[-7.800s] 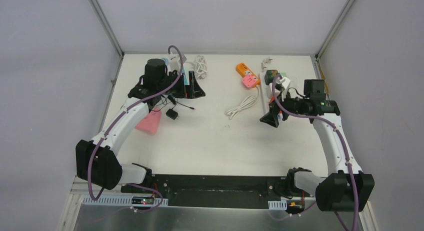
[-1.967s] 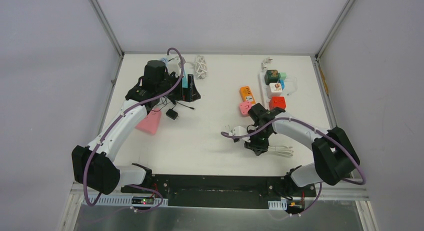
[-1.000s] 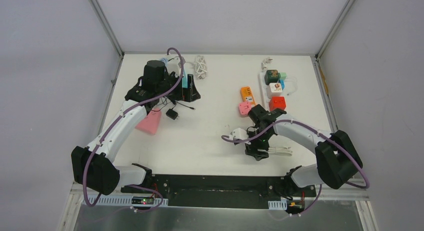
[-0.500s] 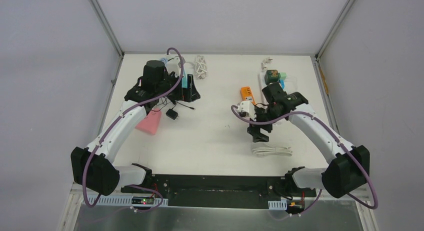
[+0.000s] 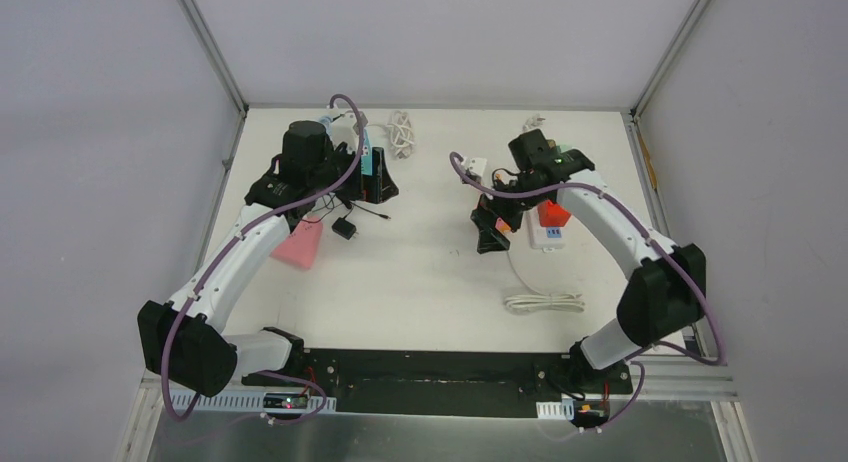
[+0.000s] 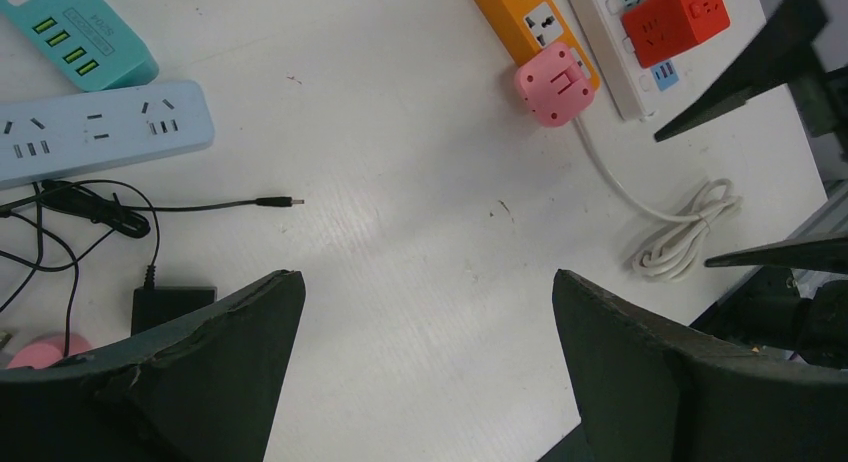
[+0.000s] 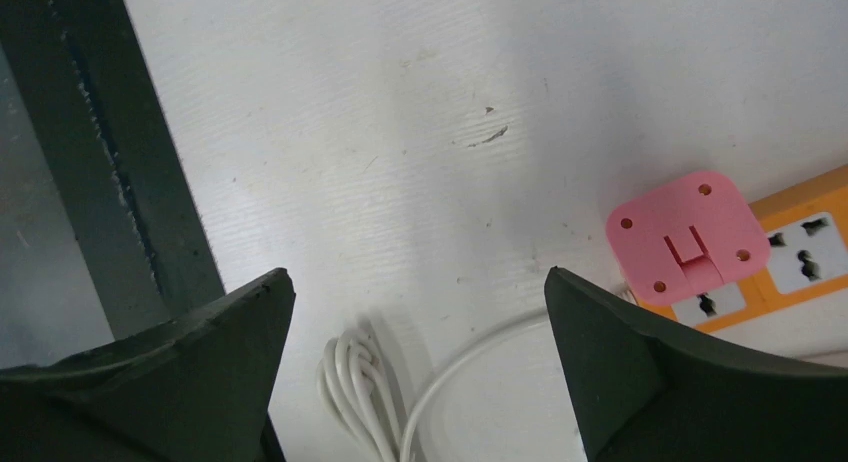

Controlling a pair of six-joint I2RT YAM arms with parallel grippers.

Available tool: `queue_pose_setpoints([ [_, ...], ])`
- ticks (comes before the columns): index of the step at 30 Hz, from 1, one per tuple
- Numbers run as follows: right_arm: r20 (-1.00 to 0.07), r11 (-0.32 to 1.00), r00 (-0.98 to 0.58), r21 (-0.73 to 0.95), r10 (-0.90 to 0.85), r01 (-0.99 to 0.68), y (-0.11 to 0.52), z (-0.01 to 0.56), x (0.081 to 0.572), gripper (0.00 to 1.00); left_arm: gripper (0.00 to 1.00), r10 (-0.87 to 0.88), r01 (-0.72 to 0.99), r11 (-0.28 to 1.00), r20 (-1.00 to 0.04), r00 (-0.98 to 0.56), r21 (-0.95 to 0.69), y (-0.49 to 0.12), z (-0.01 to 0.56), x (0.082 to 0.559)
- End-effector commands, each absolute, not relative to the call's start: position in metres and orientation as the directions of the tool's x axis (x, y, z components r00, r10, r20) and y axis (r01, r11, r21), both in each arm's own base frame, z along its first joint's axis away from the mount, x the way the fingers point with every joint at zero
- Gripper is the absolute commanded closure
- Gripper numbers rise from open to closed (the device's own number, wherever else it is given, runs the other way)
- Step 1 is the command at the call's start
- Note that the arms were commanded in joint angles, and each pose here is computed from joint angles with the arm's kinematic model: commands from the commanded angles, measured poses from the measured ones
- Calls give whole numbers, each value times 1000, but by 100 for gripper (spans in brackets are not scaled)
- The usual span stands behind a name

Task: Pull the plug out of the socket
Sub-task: Move the socket to the center of the board, then remove the plug from the socket.

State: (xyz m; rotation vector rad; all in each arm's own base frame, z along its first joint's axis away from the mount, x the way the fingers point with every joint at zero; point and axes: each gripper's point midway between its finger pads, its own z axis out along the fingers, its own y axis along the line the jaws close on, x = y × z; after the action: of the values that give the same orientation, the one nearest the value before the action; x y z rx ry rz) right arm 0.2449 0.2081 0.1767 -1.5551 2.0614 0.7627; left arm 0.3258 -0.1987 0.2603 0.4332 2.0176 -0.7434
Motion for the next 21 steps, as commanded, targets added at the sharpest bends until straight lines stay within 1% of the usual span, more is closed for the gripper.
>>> queue_pose_setpoints([
  [1, -650, 283, -346, 205, -677, -937, 219, 154, 259, 0, 1, -4, 575, 769, -902, -432, -279, -193, 287, 332],
  [5, -653, 395, -326, 44, -684, -918, 209, 148, 292, 0, 1, -2, 574, 771, -902, -432, -277, -192, 286, 332],
  [8, -667, 430, -305, -25, -680, -902, 207, 152, 307, 0, 1, -1, 572, 772, -900, -436, -278, -192, 285, 333],
  [10, -669, 437, -285, -67, -687, -897, 206, 156, 316, 0, 1, -1, 571, 774, -901, -434, -276, -192, 285, 333],
  [14, -623, 434, -259, -144, -738, -889, 206, 157, 328, 0, 1, 0, 567, 781, -908, -420, -262, -189, 288, 333],
  [21, -600, 423, -235, -193, -765, -885, 207, 139, 321, 0, 1, -1, 563, 785, -911, -412, -256, -186, 290, 333],
])
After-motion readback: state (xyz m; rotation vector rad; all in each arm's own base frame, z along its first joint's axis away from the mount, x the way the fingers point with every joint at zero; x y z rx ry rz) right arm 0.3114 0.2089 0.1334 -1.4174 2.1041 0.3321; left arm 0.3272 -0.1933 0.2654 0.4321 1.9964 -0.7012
